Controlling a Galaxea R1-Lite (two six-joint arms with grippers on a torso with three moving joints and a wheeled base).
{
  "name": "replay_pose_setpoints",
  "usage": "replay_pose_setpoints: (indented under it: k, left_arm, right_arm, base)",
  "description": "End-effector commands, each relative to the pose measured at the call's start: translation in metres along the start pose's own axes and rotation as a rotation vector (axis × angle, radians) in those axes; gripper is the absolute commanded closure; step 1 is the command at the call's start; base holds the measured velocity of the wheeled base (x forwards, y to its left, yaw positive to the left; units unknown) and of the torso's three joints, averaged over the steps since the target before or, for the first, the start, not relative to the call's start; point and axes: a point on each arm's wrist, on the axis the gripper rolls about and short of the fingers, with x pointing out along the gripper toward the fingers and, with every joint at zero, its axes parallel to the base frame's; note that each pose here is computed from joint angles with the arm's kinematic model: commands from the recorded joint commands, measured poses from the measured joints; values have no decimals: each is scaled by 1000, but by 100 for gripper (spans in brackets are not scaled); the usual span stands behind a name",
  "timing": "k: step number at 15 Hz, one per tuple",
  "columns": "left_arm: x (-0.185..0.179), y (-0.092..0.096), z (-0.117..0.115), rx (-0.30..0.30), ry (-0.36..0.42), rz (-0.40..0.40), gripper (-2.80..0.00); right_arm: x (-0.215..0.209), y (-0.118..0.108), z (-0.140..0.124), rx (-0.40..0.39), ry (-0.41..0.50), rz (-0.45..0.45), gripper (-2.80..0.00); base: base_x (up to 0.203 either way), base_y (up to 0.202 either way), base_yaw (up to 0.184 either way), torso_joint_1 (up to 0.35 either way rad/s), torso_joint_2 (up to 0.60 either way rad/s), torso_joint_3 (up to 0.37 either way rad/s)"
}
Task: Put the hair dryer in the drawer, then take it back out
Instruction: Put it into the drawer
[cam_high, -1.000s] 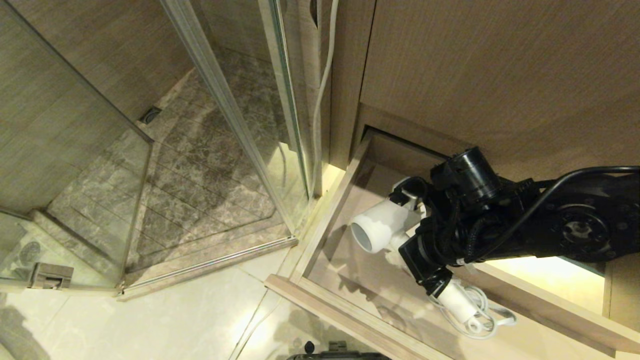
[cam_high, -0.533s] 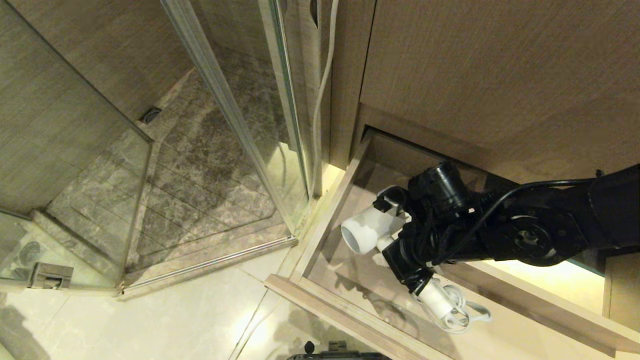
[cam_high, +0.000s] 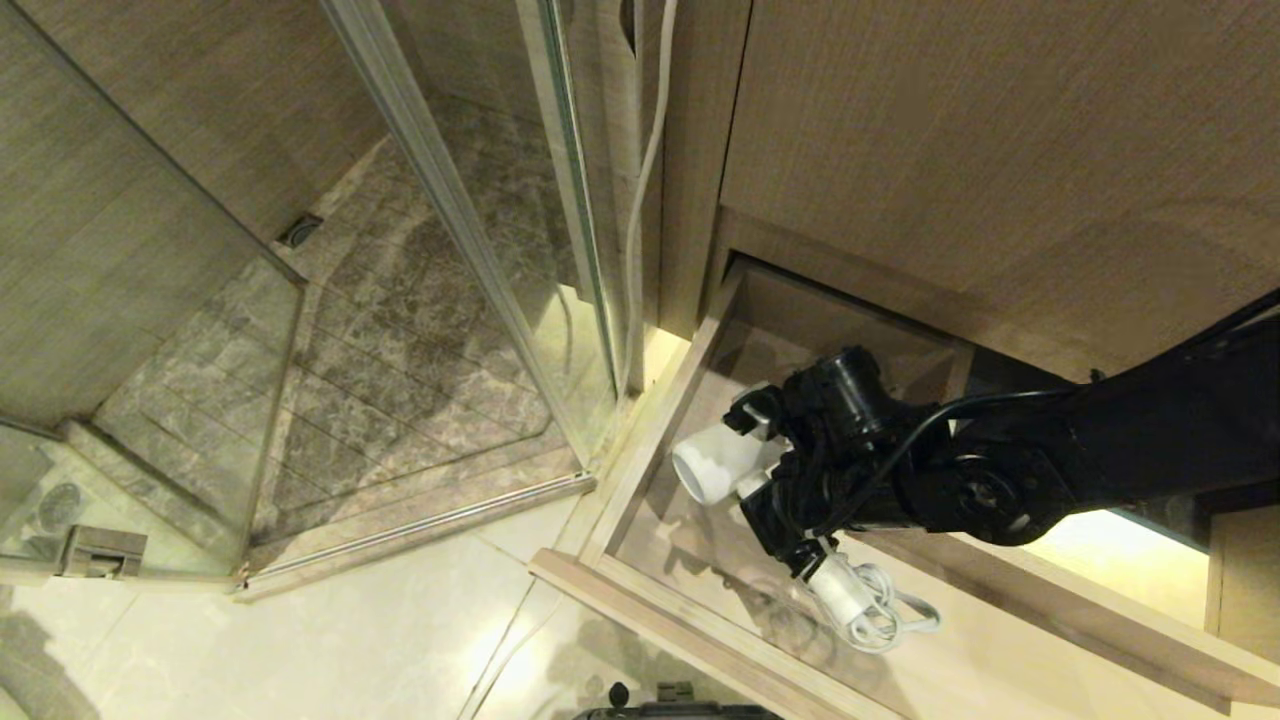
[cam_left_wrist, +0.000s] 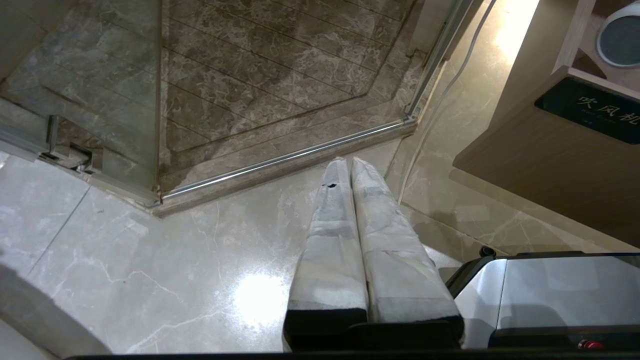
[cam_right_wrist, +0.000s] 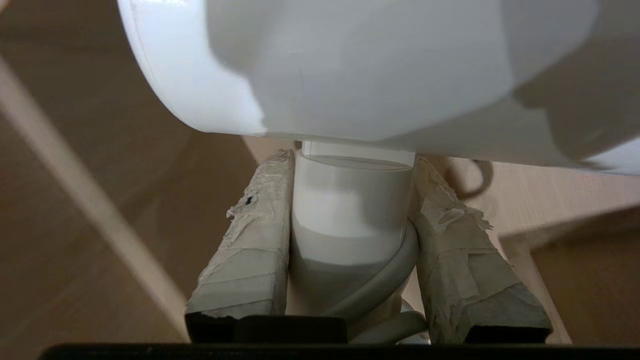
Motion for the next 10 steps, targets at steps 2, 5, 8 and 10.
replay_pose_setpoints:
  k: [2,5,8,10]
  left_arm:
    - [0,0,0,-1,0,0,0]
    - [0,0,0,-1,0,0,0]
    - [0,0,0,1,0,0,0]
    - [0,0,0,-1,1,0,0]
  right_arm:
    - [21,2,-6,-2,1,-5,0]
    - [29,2,-9,-34,11,-31,0]
    - [38,0,-11,-93,1,-54,0]
    - [46,-1,-9,-121,-8,-84,0]
  base:
    - [0,0,0,0,0,0]
    - [0,0,0,0,0,0]
    - [0,0,0,0,0,0]
    - [0,0,0,0,0,0]
